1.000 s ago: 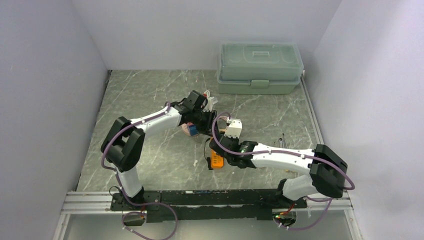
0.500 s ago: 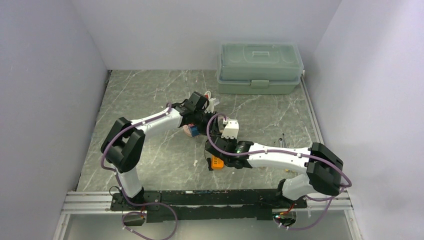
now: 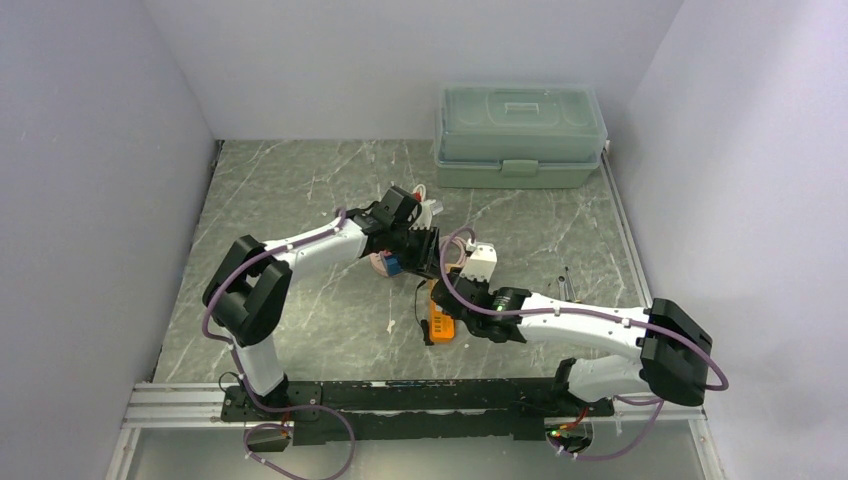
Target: Pull the plug off the socket
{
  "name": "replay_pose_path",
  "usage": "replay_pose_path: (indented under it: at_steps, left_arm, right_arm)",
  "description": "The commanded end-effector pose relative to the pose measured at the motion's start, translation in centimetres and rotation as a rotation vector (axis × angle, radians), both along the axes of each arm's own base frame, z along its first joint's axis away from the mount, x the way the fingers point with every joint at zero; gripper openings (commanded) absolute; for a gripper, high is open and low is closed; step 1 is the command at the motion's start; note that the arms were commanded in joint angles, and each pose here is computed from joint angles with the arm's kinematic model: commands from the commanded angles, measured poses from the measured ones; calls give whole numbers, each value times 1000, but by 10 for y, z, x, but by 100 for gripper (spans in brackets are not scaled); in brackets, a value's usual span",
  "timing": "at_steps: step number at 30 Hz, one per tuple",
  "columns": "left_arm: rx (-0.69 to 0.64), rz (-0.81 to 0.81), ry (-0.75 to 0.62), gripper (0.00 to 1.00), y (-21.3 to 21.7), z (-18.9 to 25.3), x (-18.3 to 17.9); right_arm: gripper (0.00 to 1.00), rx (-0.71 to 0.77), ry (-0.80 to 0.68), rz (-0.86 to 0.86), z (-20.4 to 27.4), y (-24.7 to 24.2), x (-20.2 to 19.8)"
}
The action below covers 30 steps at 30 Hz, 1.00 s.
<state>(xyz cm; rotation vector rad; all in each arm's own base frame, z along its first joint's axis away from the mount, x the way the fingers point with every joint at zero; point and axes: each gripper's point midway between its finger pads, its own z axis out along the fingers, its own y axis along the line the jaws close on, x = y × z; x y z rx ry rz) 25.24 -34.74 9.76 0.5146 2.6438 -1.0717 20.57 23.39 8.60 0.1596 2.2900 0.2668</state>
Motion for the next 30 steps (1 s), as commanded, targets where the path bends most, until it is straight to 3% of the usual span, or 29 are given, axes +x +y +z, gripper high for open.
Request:
replay_pose_path:
  at_steps: [1,18,30]
  left_arm:
    - [282,-21,117,40,45,-73,-32]
    - [295,-18,101,39,46,-72,-28]
    - [326,-13,88,38,50,-74,-25]
  right_arm:
    - [0,14,-39,-42,13,-4,9]
    - [0,-94,-87,-9,25,22,6]
    - [0,24,-86,-42,21,0,9]
